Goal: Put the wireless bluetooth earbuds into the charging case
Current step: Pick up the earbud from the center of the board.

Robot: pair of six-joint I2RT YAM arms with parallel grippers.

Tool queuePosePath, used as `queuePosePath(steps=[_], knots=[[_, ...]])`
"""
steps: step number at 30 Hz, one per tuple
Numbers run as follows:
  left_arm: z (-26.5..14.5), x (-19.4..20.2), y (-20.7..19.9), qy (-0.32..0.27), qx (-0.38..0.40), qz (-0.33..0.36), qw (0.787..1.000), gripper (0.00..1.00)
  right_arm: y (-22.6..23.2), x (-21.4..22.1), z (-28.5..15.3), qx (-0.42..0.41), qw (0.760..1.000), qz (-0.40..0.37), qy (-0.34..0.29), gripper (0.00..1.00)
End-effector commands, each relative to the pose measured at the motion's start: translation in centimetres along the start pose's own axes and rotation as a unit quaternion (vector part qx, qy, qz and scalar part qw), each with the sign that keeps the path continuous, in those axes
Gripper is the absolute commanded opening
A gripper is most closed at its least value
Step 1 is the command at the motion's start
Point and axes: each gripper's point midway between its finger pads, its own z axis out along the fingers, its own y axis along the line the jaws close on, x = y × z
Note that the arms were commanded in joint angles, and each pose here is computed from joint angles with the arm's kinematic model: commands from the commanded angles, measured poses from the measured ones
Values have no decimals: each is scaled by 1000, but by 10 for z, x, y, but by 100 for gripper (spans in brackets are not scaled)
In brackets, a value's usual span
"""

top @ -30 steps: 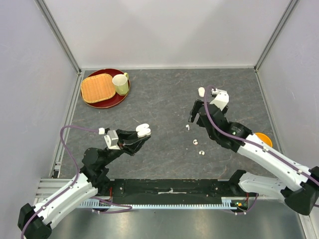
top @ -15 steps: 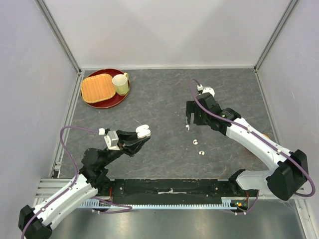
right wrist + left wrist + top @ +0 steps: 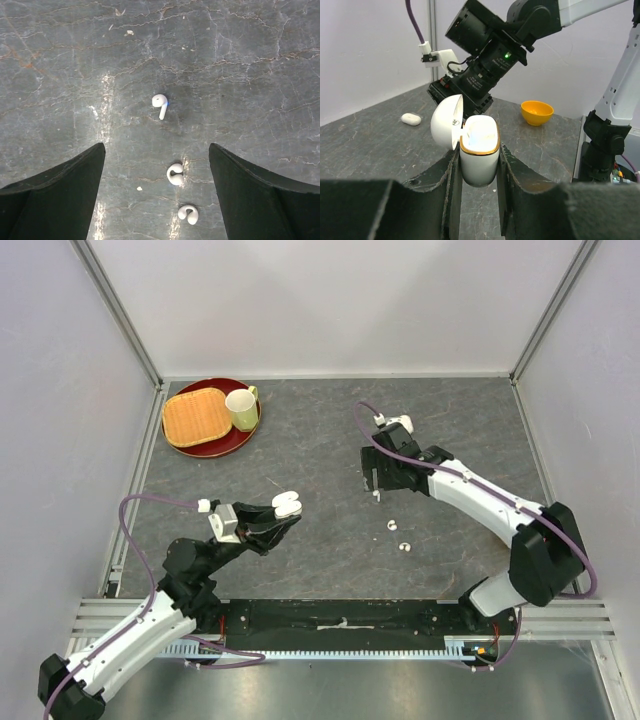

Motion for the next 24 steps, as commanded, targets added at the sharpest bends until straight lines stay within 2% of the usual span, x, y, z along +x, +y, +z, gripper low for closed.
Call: queuePosePath(steps=[1, 5, 8, 16, 24], knots=[[2, -17, -4, -19, 14, 30, 999, 2, 5, -19, 12, -10, 1000, 5, -10, 88], [0, -18, -4, -19, 10, 32, 999, 2, -4, -7, 32, 1, 1000, -2, 21, 76], [-1, -17, -5, -18, 12, 29, 999, 2, -11, 0, 42, 6, 999, -4, 34, 72], [-6, -8, -10, -8, 20, 4, 1000, 2, -15, 1, 63, -8, 999, -3, 51, 67], [-9, -9, -1, -16, -8, -2, 1000, 2, -9, 4, 75, -23, 997, -11, 67, 63]])
